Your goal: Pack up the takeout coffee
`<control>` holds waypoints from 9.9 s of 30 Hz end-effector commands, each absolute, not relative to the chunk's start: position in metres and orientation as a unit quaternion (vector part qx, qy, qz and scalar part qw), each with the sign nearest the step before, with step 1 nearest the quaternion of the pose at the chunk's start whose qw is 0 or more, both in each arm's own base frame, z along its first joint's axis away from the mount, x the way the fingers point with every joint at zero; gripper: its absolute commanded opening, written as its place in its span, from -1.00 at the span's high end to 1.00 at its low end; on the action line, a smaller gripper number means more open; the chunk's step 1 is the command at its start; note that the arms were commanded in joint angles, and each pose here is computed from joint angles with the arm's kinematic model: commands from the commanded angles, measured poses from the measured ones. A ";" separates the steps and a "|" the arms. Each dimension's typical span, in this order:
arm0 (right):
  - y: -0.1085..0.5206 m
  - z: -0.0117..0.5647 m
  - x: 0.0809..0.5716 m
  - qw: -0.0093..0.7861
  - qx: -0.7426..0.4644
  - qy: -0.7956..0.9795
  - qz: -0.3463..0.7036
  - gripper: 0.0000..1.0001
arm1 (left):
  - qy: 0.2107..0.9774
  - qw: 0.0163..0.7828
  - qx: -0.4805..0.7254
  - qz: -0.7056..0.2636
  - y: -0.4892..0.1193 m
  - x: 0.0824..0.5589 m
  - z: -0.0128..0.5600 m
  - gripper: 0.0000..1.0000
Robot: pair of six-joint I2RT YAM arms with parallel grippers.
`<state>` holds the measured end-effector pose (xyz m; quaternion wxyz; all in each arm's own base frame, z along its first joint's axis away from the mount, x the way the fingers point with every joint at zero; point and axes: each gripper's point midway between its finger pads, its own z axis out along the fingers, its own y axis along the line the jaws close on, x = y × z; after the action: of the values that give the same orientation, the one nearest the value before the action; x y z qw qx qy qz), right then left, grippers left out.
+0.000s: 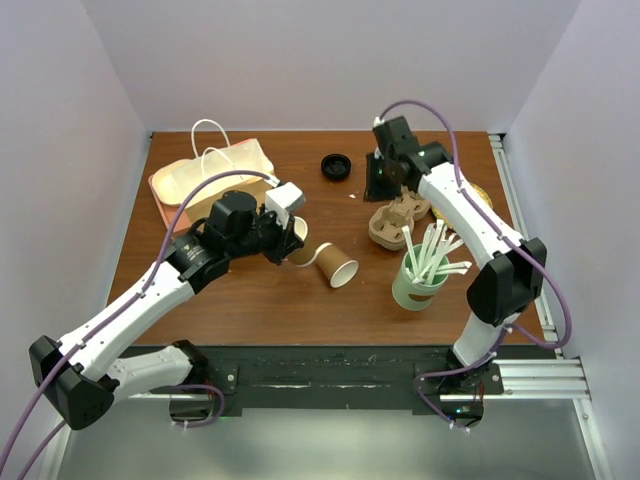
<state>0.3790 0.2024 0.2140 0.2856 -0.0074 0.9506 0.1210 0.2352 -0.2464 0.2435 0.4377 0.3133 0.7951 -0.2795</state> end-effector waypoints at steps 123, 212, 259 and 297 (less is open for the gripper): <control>-0.020 0.138 0.339 0.088 0.236 0.968 -0.011 0.16 | 0.807 0.386 0.383 -0.231 -0.304 0.231 0.125 0.97; 0.294 0.094 0.592 0.424 -0.198 0.877 0.114 -0.06 | 0.861 0.470 0.037 -0.192 -0.155 0.203 0.309 -0.88; 0.293 0.078 0.567 0.387 -0.224 0.893 0.047 0.77 | 0.849 0.489 0.024 -0.196 -0.133 0.187 0.320 -0.88; 0.294 0.335 0.285 0.265 -0.250 0.827 0.427 1.00 | 0.601 0.685 0.408 -0.056 -0.187 0.242 0.374 -0.67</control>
<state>0.3825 0.3050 0.2868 0.3262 -0.2299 0.8556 0.3296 0.2332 -0.1685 0.3365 0.6204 0.3221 0.7093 -0.0909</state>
